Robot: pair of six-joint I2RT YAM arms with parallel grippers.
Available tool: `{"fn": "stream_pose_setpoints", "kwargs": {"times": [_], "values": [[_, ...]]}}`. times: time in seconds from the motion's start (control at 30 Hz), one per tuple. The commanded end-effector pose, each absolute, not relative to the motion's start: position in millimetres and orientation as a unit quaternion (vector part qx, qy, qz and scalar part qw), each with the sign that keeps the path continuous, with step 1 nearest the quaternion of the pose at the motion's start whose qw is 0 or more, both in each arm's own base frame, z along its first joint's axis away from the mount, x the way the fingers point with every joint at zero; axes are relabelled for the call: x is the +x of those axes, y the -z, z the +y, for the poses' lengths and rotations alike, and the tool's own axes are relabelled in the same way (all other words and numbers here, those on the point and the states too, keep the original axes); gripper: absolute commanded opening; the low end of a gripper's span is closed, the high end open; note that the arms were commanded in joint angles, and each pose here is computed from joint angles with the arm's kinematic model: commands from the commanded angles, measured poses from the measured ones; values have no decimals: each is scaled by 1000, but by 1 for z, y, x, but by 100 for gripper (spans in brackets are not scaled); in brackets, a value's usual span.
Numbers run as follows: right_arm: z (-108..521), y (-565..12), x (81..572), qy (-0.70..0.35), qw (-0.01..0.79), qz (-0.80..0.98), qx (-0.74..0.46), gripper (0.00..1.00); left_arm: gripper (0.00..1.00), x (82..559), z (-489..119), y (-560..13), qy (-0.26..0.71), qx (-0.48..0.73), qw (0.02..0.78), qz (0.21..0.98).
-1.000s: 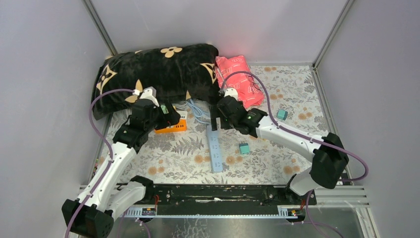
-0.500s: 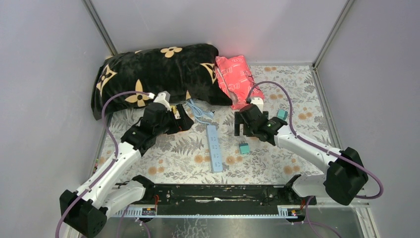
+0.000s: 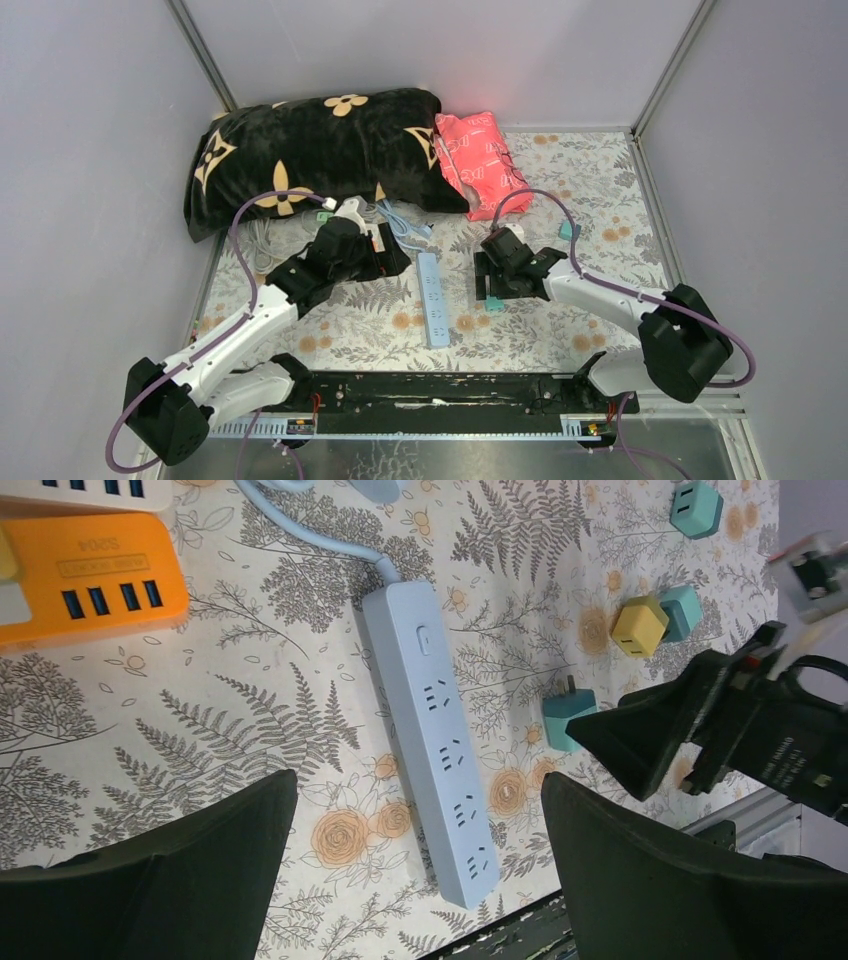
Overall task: Insert the plug
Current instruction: Pick up the plug from the center of the board.
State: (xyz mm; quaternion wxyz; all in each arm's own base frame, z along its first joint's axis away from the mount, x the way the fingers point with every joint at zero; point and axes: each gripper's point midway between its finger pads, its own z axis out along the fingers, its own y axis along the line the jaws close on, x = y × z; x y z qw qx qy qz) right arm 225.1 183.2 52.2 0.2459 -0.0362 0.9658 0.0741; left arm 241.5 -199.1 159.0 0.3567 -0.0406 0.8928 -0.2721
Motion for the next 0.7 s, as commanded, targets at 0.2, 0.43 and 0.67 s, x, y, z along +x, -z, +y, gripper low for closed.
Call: {"fn": "stream_pose_setpoints", "kwargs": {"times": [0.2, 0.43, 0.67], "values": [[189, -22, 212, -64, 212, 974, -55, 73, 100, 249, -217, -155, 288, -44, 370, 882], [188, -9, 210, -42, 204, 976, -64, 69, 100, 245, -223, -148, 294, -43, 362, 884], [186, -11, 216, -37, 224, 972, -64, 55, 100, 243, -232, -139, 301, -39, 351, 886]]}}
